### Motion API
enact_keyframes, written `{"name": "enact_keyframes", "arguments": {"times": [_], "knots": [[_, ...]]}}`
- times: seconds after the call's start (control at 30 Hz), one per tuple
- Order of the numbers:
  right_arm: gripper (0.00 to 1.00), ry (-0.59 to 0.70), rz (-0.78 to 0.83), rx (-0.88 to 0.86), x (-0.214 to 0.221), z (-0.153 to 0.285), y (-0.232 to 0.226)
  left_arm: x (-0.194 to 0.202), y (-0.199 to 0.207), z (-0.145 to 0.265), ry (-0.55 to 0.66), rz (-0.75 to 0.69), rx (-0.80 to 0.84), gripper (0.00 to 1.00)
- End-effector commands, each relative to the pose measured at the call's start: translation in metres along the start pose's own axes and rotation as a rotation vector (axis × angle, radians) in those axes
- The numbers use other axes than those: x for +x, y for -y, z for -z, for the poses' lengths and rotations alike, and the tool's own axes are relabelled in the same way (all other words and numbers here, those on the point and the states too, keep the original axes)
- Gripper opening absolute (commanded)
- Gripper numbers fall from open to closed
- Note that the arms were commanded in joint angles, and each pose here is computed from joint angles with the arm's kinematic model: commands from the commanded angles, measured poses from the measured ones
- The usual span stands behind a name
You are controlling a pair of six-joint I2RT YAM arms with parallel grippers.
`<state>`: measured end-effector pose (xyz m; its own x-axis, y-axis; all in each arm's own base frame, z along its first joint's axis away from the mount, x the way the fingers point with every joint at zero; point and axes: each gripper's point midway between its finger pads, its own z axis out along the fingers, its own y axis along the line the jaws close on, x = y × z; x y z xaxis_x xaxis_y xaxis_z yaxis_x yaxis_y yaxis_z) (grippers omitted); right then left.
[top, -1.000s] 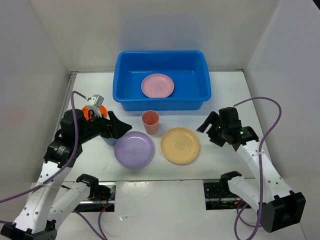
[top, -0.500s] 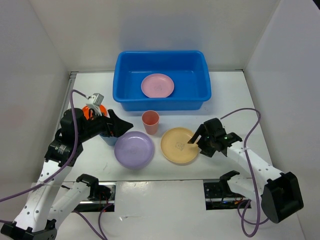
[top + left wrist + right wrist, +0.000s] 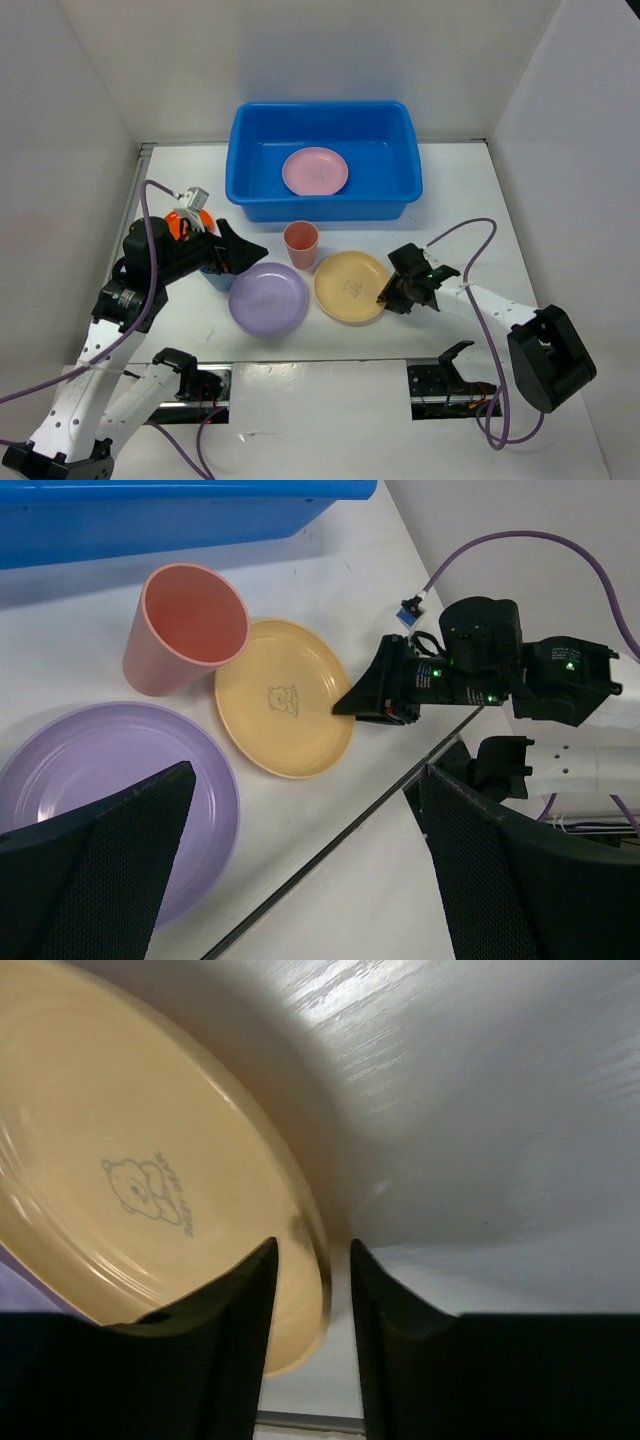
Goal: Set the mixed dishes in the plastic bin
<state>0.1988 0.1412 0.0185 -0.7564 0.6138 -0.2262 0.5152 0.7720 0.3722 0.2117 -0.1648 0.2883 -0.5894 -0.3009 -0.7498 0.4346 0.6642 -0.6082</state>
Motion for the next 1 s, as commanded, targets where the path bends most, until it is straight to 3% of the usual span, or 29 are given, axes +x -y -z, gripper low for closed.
{"name": "enact_keyframes", "arguments": {"times": [0.0, 0.17, 0.27, 0.43, 0.73, 0.97], "knots": [[0.32, 0.055, -0.017, -0.017, -0.006, -0.005, -0.01, -0.009, 0.008, 0.002, 0.038, -0.015, 0.037, 0.99], [0.0, 0.047, -0.026, -0.009, -0.003, -0.005, -0.011, -0.009, 0.01, 0.004, 0.045, -0.02, 0.041, 0.99], [0.0, 0.063, -0.013, 0.01, -0.009, 0.004, -0.013, -0.009, 0.01, 0.004, 0.045, -0.02, 0.041, 0.99], [0.0, 0.109, 0.003, -0.08, -0.027, 0.057, -0.045, -0.01, 0.013, 0.004, 0.046, -0.016, 0.053, 0.99], [0.0, 0.18, -0.01, -0.137, -0.043, 0.131, -0.051, -0.012, 0.014, 0.004, 0.053, -0.011, 0.057, 0.99], [0.0, 0.279, 0.037, -0.346, -0.078, 0.18, -0.118, -0.011, 0.015, 0.004, 0.048, -0.011, 0.065, 0.99]]}}
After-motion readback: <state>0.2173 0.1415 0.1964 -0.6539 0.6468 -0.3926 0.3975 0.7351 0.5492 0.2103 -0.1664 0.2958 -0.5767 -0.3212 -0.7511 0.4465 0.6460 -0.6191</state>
